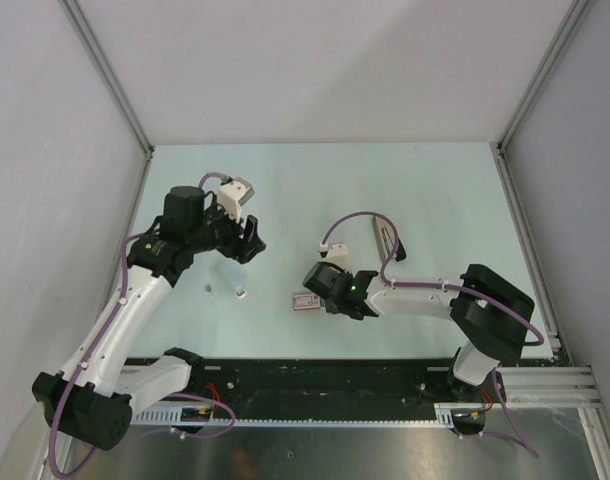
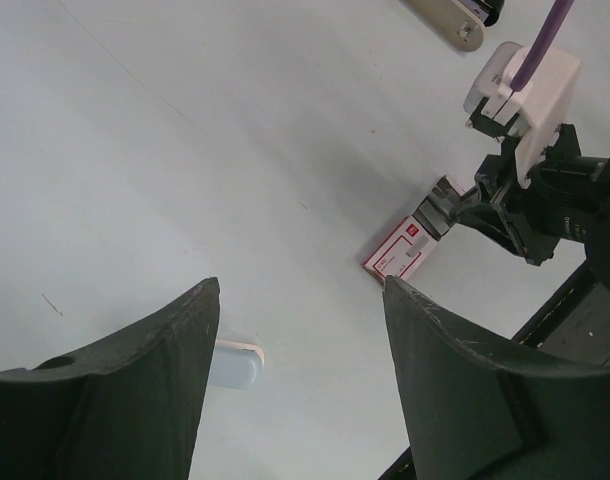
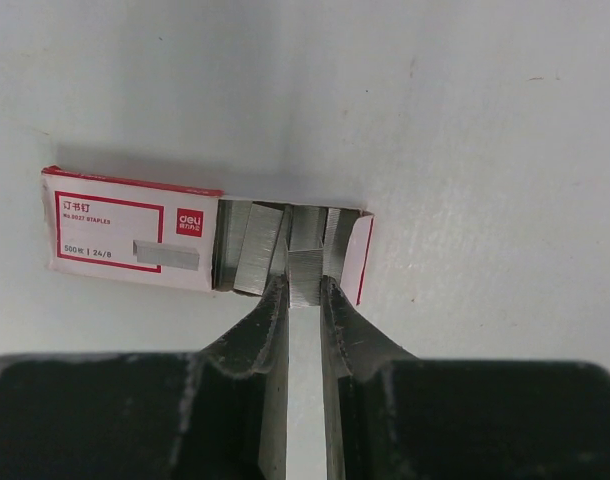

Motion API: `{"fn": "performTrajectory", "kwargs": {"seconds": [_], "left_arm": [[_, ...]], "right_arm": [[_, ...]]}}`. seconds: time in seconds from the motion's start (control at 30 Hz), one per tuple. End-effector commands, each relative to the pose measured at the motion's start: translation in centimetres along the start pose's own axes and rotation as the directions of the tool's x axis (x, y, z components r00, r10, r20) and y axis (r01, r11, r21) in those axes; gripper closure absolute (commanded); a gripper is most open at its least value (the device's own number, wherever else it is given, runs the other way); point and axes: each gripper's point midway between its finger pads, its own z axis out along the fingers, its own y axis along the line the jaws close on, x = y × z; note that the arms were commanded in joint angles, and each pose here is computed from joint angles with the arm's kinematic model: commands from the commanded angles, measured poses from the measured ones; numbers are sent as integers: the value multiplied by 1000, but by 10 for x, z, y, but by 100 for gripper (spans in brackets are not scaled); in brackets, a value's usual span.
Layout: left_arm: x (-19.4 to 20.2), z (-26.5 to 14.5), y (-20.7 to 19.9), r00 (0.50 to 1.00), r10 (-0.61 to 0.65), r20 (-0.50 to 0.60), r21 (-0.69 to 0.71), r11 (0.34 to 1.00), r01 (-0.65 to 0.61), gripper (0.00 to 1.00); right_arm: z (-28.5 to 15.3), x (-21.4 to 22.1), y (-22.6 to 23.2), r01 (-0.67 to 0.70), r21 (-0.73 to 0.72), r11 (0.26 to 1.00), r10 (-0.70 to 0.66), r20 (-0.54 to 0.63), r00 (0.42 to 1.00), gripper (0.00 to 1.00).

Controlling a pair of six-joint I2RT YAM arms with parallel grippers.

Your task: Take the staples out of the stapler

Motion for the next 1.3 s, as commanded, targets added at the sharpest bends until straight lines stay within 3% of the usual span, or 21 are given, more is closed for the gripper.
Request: {"fn": "performTrajectory", "kwargs": {"seconds": [0.0, 1.27], "left_arm": [[-5, -3, -2, 999, 48, 25, 20, 999, -49, 30], [-3, -6, -5, 998, 56, 20, 29, 998, -56, 28]], "right_arm": [[-1, -13, 8, -3, -15, 1000, 4, 19, 1000, 100], [-3, -14, 6, -21, 1, 1000, 21, 13, 1000, 92]]}}
